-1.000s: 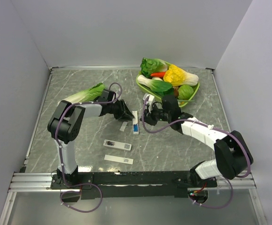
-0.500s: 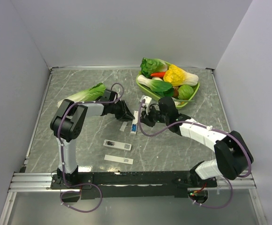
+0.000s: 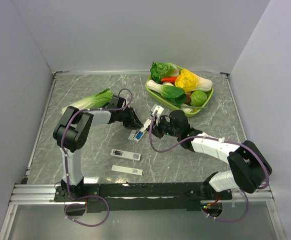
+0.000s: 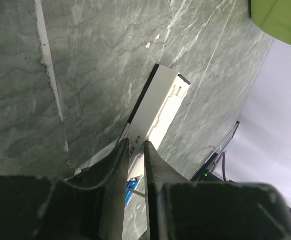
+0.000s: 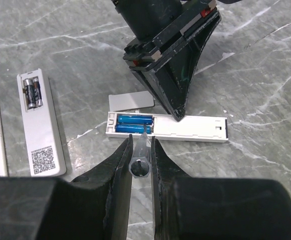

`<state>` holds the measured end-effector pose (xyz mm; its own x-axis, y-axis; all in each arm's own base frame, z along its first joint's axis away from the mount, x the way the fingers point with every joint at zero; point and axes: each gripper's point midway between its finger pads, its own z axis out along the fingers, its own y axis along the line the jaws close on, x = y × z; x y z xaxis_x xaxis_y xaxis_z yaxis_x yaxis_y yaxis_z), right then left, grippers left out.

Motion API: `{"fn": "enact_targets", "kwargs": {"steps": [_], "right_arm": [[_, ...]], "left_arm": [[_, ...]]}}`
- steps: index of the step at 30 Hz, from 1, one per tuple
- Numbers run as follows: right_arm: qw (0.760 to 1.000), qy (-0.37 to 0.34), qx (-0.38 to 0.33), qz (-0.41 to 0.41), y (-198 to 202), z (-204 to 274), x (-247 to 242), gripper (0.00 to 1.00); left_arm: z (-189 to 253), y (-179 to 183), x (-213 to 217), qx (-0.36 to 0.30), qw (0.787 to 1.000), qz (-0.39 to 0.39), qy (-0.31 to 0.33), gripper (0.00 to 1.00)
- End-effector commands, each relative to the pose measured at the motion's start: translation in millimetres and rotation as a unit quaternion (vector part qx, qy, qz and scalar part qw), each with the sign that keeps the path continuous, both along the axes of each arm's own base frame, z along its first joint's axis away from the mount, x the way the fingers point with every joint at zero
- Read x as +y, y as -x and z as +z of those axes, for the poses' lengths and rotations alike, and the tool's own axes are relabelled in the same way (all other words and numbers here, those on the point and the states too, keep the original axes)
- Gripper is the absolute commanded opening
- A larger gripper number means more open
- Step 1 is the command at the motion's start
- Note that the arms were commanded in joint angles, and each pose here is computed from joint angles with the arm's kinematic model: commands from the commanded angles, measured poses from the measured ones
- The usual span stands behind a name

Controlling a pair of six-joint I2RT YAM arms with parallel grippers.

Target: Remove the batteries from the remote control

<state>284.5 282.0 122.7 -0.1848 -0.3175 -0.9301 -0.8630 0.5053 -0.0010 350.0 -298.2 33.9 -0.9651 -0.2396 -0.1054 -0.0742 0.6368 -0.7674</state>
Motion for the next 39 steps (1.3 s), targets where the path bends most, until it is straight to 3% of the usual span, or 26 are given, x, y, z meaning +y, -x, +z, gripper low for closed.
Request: {"fn": "enact_targets", "kwargs": {"steps": [1,15,19,24,29,39], "right_arm": [[0.999,0.034,0.019,-0.001,14.4,-25.2,-5.1,0.00],[0.993,0.104,0.063,-0.005,10.2,-34.3,-7.1,0.00],[0.992,0.102,0.071,-0.002,13.2,-37.3,-7.2,0.00],[0.992,0.097,0.075,0.002,15.1,-33.8,-5.4,0.00],[0.994,0.075,0.081,0.022,20.2,-27.1,2.2,0.00],[0.990,0.073,0.118,0.005,23.3,-49.9,3.8,0.00]], "left_arm": [[-7.0,21.9,1.9,0.014,1.000,-0.012,-0.022,0.20],[-2.3,28.0,24.8,0.010,0.996,0.022,-0.082,0.15],[1.3,26.6,32.9,0.001,0.994,0.033,-0.105,0.26],[3.6,26.3,38.4,-0.007,0.991,0.040,-0.128,0.26],[11.3,32.7,20.9,-0.011,0.997,0.011,-0.074,0.26],[7.6,42.0,11.2,0.008,0.999,-0.004,-0.043,0.17]]}}
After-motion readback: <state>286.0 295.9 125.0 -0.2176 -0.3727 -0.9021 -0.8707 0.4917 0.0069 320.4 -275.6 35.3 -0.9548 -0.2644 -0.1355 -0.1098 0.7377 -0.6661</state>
